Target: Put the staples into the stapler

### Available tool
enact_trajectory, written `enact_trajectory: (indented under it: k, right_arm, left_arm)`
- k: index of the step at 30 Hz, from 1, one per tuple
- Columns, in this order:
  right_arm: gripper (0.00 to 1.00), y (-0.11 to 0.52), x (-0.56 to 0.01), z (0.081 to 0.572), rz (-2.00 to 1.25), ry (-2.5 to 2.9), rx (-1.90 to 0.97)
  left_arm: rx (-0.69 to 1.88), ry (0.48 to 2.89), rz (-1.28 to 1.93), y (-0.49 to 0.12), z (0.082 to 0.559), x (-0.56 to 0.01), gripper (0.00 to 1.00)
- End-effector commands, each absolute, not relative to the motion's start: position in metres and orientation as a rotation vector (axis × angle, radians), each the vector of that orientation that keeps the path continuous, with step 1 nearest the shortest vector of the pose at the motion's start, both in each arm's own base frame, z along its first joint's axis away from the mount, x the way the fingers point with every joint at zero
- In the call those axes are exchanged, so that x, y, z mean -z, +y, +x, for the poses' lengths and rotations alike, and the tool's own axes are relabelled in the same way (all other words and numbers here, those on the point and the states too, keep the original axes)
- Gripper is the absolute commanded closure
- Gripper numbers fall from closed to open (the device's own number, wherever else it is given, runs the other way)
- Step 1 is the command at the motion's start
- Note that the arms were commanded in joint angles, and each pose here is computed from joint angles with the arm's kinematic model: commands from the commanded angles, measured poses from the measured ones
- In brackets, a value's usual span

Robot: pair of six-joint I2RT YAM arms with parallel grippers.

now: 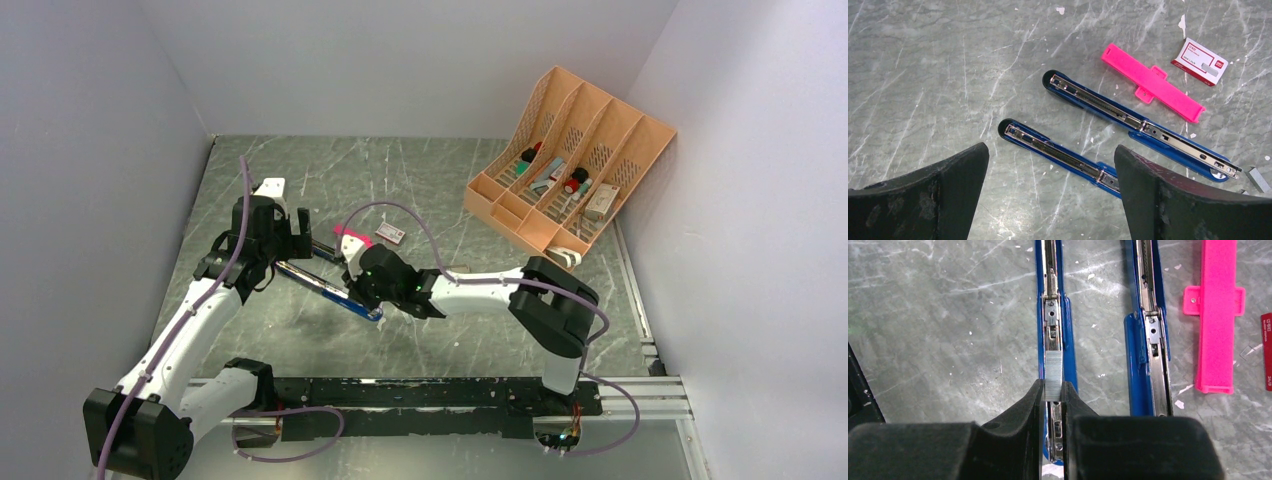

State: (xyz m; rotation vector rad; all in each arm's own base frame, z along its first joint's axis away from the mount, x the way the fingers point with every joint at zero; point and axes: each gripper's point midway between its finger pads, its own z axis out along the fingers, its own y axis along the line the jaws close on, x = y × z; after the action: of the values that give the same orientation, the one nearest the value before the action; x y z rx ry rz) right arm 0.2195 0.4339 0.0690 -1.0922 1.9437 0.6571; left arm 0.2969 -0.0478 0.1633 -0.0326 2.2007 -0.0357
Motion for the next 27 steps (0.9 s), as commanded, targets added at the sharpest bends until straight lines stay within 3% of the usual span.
enact_trajectory:
  k: [1,27]
  right_arm:
    - [1.0,0.44,-0.067,0.221,-1.108,1.964,-0.663]
    - [1.0,0.437,-0.054,0.222,-1.117,2.014,-0.629]
  left_arm:
    - [0.052,2.178,-0.018,-0.051,0.298,-0.171,0.0]
    - [0.052,2.176,-0.012,-0.051,0.298,-0.17,0.01]
